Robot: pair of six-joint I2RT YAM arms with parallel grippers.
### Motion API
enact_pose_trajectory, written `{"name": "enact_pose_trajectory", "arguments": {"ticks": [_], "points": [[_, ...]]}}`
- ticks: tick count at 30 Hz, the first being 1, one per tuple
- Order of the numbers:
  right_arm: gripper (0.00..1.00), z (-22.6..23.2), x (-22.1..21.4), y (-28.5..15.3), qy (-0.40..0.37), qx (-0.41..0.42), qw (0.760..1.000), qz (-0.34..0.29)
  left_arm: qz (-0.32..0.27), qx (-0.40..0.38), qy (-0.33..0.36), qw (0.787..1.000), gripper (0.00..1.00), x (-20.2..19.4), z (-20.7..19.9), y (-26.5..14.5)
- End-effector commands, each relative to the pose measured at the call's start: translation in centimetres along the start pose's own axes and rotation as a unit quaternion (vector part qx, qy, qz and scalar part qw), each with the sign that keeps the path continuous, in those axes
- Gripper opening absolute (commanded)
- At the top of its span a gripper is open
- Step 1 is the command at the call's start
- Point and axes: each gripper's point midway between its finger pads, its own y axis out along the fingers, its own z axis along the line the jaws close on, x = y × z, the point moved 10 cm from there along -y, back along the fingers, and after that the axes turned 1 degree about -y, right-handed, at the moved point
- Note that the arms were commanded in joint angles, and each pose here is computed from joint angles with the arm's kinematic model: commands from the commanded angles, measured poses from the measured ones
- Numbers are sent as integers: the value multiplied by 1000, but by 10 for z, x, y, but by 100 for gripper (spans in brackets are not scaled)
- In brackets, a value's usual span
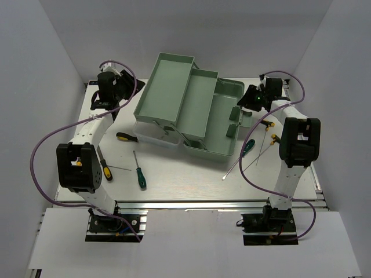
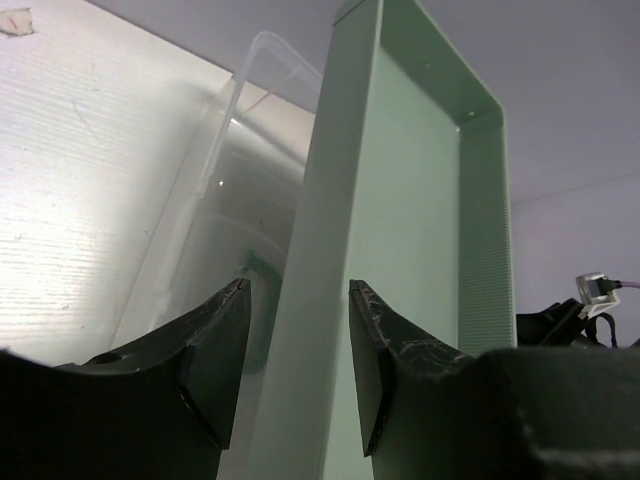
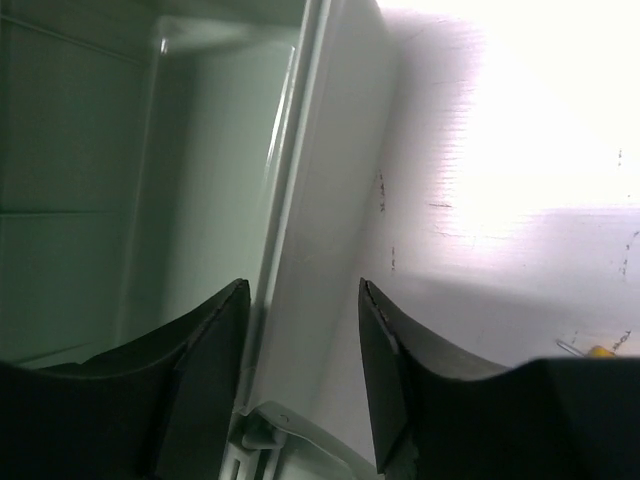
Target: Sort the tools into containers
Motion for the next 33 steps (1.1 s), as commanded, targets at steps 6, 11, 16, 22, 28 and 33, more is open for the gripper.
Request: {"name": "enact_pose_trajectory", "arguments": {"ticks": [6, 11, 16, 22, 28, 33], "points": [[79, 10, 11, -23, -46, 46, 998, 3, -26, 56, 23, 998, 56, 16, -10, -41], [89, 24, 33, -49, -127, 114, 985, -33, -19, 186, -11, 982, 56, 2, 6, -77], [89, 33, 49, -81, -231, 140, 960, -76, 9, 290, -93, 953, 53, -26, 20, -117], [89, 36, 56, -108, -322, 123, 934, -91, 1, 361, -208, 909, 59, -60, 40, -138], [89, 42, 36, -123, -311, 156, 933, -95, 16, 415, -272, 868, 62, -76, 59, -112], [89, 40, 16, -128, -298, 158, 937, -86, 4, 435, -266, 860, 64, -73, 75, -73]]}}
